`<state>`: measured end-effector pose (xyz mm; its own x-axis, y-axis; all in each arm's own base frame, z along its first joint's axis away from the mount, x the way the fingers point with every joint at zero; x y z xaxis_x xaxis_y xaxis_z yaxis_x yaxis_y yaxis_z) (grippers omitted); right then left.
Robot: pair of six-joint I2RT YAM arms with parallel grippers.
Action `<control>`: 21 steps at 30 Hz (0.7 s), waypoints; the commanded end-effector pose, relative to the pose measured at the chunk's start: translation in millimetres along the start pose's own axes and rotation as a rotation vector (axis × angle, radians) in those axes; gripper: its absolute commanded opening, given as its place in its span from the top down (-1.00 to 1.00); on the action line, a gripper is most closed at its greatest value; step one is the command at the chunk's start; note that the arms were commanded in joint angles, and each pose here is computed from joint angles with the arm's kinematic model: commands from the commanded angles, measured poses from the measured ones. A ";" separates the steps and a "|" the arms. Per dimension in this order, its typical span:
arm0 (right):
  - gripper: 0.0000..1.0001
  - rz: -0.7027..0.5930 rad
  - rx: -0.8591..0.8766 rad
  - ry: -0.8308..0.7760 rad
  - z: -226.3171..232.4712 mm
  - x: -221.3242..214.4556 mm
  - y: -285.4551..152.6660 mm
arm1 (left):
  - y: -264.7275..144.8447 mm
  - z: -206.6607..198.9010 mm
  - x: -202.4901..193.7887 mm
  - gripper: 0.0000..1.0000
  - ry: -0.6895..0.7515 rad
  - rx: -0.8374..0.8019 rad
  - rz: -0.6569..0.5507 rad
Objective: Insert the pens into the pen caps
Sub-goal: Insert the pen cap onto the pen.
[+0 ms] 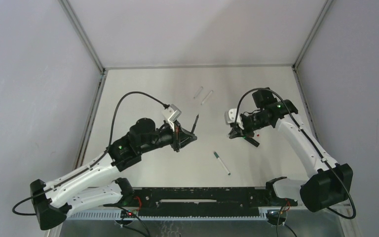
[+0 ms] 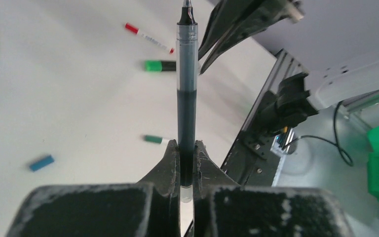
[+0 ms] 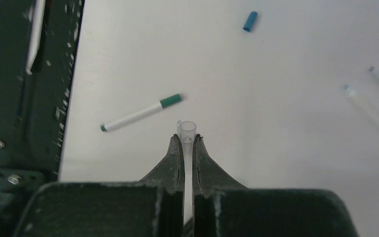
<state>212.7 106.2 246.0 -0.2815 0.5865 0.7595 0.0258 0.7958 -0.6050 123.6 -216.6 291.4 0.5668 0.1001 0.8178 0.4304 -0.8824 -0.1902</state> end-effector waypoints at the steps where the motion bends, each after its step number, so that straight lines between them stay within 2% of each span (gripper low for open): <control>1: 0.93 -0.036 0.091 -0.400 2.8 7.5 -1.7 | -5.2 17.6 -16.3 1.00 0.035 0.084 0.036; 10: 0.92 0.021 0.101 -0.751 3.8 27.4 -2.8 | -7.6 20.5 -35.5 1.00 0.019 0.040 0.128; 21: 0.92 0.131 0.043 -0.991 -11.1 40.1 -1.9 | 6.6 1.5 -61.0 1.00 -0.133 -0.232 0.473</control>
<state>202.1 124.5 275.7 -0.9124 0.2928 0.2860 0.0232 0.7346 -0.6780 104.5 -219.9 229.5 0.7175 -0.1816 0.6725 0.1625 -0.8951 -0.4152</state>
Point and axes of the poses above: each gripper's point midway between its finger pads, its own y axis out along the fingers, its own z axis along the line the jaws close on, x = y × z, the point moved 9 cm from there along -y, back along the fingers, and after that the axes turned 10 degrees about -y, right-handed, at the moved point
